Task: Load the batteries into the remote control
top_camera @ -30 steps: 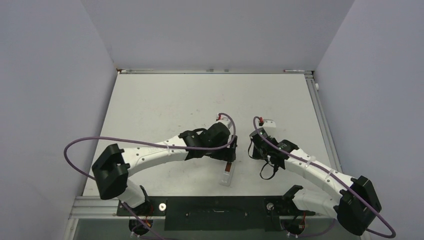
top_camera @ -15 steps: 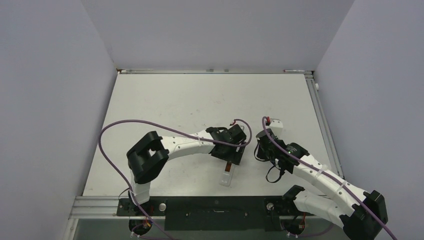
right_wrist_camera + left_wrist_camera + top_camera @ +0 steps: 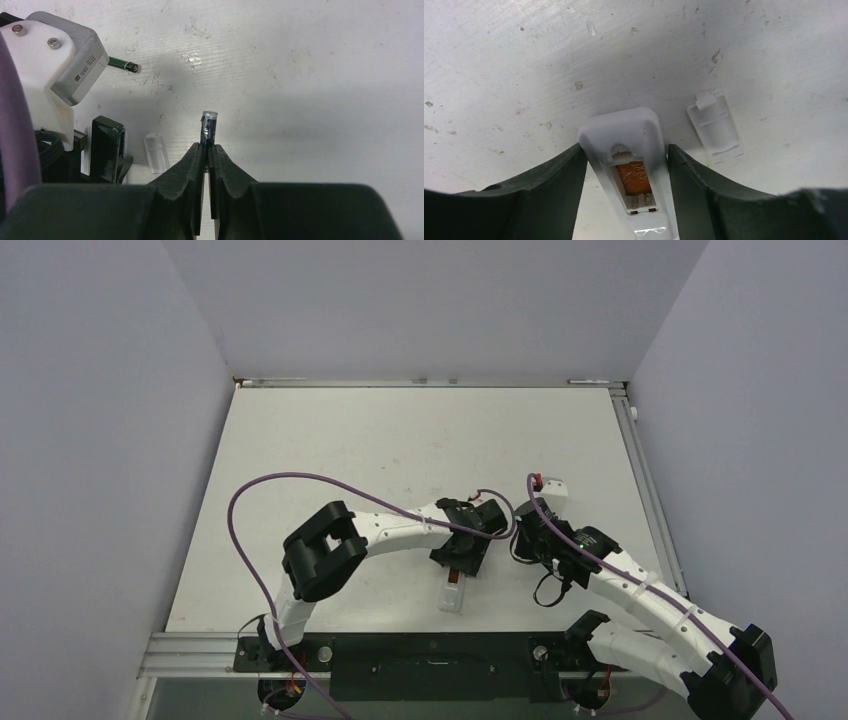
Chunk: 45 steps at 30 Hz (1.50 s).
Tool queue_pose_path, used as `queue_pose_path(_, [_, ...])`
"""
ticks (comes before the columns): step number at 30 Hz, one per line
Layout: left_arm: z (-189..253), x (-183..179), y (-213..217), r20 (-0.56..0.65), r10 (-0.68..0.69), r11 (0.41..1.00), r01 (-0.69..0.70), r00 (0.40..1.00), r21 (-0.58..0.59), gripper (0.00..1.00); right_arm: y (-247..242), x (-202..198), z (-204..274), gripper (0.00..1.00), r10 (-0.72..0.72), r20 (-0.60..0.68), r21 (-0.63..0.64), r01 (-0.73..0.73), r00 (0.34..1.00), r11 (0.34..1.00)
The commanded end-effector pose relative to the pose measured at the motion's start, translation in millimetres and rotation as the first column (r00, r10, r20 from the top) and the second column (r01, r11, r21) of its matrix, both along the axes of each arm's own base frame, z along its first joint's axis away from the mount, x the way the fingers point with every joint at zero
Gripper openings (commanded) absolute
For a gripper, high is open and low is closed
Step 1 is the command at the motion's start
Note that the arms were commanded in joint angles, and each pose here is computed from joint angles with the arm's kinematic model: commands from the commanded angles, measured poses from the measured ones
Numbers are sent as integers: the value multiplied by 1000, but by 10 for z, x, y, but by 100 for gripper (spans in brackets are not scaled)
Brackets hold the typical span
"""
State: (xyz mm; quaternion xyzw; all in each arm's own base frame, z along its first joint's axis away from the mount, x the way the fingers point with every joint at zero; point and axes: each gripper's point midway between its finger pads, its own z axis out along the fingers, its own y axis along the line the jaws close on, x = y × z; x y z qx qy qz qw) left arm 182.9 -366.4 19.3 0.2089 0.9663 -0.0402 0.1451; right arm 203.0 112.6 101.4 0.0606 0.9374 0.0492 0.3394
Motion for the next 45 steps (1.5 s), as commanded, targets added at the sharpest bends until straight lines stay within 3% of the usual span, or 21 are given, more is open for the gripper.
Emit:
queue_pose_path(1, [-16,45,102,10,26,998,-26,1000,57,51,24,91,181,8,-17,50,28,16,999,999])
queue_pose_path(7, [-73,88,281,-6,93,994,-92,996,64,8,40,101,209,8,-16,54,36,15,998,999])
queue_pose_path(9, [-51,114,368,-12,137,990,-137,990,41,0,50,108,220,8,-16,56,41,13,998,999])
queue_pose_path(13, [44,144,553,-32,265,963,-266,964,-44,0,68,117,217,8,-14,58,47,11,998,999])
queue_pose_path(16, [84,126,629,-83,382,911,-391,920,-136,0,84,128,202,8,-12,60,53,9,998,999])
queue_pose_path(21, [141,123,705,-189,587,741,-616,787,-267,0,115,134,186,8,-7,56,63,4,998,998])
queue_pose_path(26, [250,160,673,-257,712,587,-754,654,-294,0,95,126,188,8,-5,56,52,2,998,999])
queue_pose_path(32, [334,239,615,-288,775,486,-821,563,-299,31,54,113,219,8,-11,62,42,8,998,999])
queue_pose_path(41, [360,163,680,-279,796,486,-842,537,-234,58,49,98,214,8,-5,61,42,3,998,999])
queue_pose_path(44, [349,105,690,-289,798,479,-847,529,-229,77,64,104,230,8,3,64,45,-6,998,999])
queue_pose_path(45, [354,91,694,-290,797,479,-847,530,-229,80,66,105,238,8,4,66,45,-7,998,999])
